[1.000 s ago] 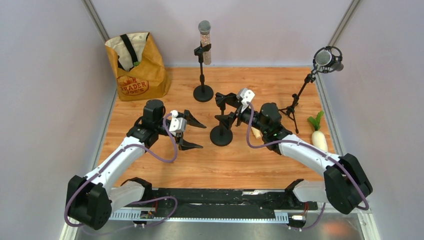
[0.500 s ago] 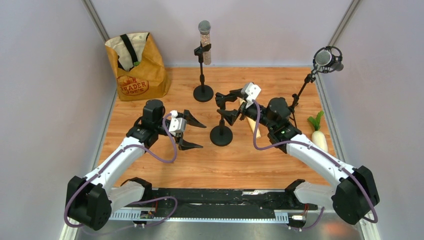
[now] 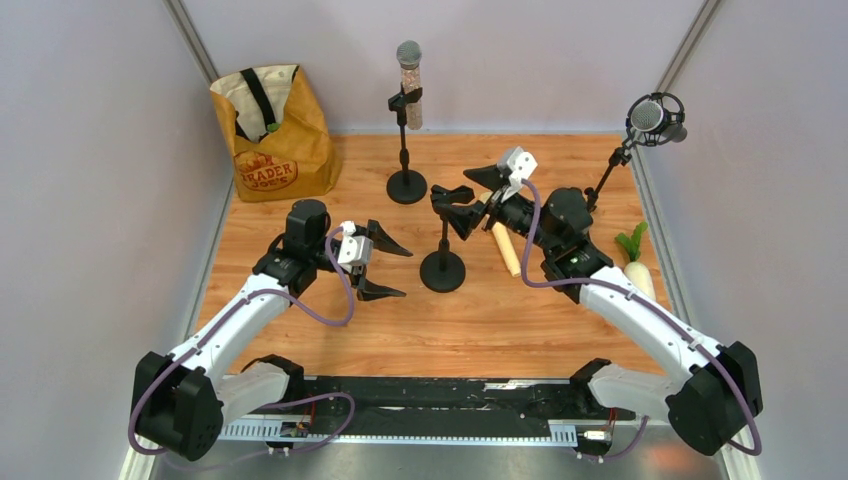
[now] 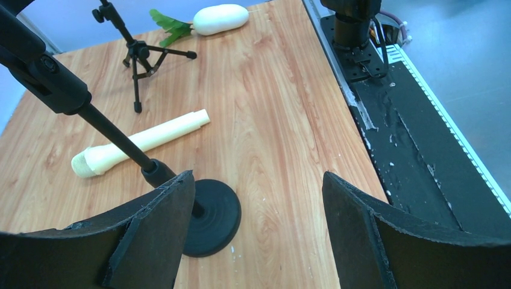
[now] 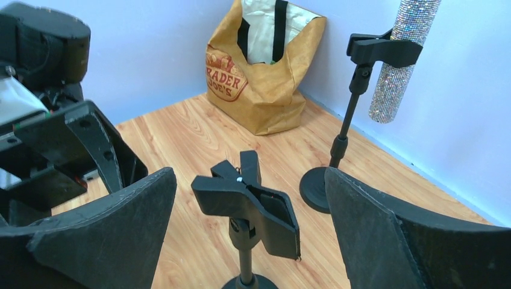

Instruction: Remove the microphone from the stand

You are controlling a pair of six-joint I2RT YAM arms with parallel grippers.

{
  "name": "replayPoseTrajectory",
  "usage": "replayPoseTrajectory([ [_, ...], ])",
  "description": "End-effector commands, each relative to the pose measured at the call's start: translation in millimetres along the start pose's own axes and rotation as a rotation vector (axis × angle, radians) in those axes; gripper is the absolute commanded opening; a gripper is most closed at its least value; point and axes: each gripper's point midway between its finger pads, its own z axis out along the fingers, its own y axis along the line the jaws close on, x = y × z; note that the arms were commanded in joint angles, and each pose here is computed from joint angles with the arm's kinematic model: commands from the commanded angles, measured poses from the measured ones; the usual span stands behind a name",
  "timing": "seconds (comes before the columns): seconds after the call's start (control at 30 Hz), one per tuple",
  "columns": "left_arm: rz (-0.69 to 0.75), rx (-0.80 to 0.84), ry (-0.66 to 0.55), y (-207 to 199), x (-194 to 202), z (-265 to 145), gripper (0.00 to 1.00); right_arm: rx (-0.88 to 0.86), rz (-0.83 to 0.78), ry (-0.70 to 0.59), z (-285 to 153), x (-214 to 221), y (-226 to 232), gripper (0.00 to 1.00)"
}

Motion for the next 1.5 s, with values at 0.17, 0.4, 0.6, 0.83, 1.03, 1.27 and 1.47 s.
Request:
replayPoseTrajectory([
  [0.17,0.026,0.008,-0.016,-1,-2,0,0.85,0.177,0.16,-0.089,9,-37,-28,1.0],
  [0.4,0.023,0.006,-0.015,0,-1,0,0.85,0.293,0.144,-0.049,19,-19,-43,1.0],
  [0.6,0.027,0.001,-0.012,1,1,0,0.85,0.4,0.102,-0.026,17,-9,-59,1.0],
  [0.83,0.027,0.001,-0.012,0,2,0,0.85,0.397,0.081,-0.006,13,0,-58,1.0],
  [1.03,0.035,-0.001,-0.012,0,1,-1,0.85,0.318,0.105,0.047,15,19,-45,0.99],
  [1.27,0.04,0.002,-0.008,0,0,-1,0.85,0.253,0.194,0.149,14,49,-28,0.97],
  [1.47,0.042,-0.001,-0.002,0,1,-1,0.85,0.29,0.232,0.209,6,75,-29,0.95],
])
